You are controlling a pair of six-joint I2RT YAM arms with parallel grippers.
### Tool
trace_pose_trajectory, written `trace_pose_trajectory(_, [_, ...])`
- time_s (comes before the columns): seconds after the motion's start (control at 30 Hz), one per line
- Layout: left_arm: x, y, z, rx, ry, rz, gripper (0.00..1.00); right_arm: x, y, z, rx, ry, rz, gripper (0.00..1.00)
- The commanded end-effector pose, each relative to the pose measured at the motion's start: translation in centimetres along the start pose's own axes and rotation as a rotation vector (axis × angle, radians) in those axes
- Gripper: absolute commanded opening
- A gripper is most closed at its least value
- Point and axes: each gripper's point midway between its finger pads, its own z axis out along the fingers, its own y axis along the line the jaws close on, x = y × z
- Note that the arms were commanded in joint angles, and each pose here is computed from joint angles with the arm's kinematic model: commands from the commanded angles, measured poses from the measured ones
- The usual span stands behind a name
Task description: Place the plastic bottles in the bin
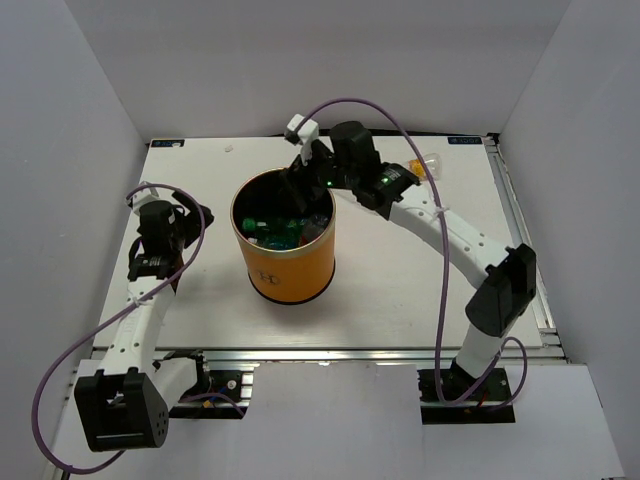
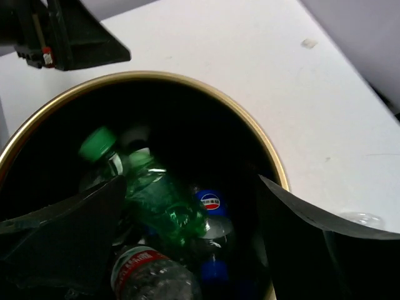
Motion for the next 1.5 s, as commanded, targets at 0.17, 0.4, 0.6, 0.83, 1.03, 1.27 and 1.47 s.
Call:
trace_pose_trajectory(0.17, [-0.8,0.5,-0.1,-0.022,-0.047,0.0,0.98,-8.9,-8.8,-11.3,0.232,-0.331,-0.061,0.89])
trace_pose_trajectory(0.4, [-0.9,0.5,0.1,-0.021,-0.056,0.002,0.98,2.7,-16.4,-10.5,0.305,0.041,-0.17,0.9])
trace_pose_trajectory(0.6, [-0.9,1.0,0.5,-0.054,-0.058,0.009,0.98,8.3,-21.8,-7.9,0.318,0.219,-0.196,0.89])
trace_pose_trajectory(0.83, [-0.8,1.5,0.7,-0.076,-0.057,0.01,0.98,18.7,-27.3,-1.6,0.317,0.425,-0.085,0.89])
trace_pose_trajectory(1.03, [-0.8,1.6,0.7,-0.083,-0.058,0.008,0.98,24.4,-25.2,1.2,0.184,0.454,0.009,0.89])
trace_pose_trajectory(1.27, [-0.7,1.6,0.7,-0.082,-0.054,0.005,0.98,25.5,-25.0,1.7,0.187,0.461,0.084,0.75])
trace_pose_trajectory(1.47, [-1.0,1.4,0.0,-0.07,-0.068,0.0,0.98,8.5,-24.6,-3.7,0.329,0.137,0.011,0.3])
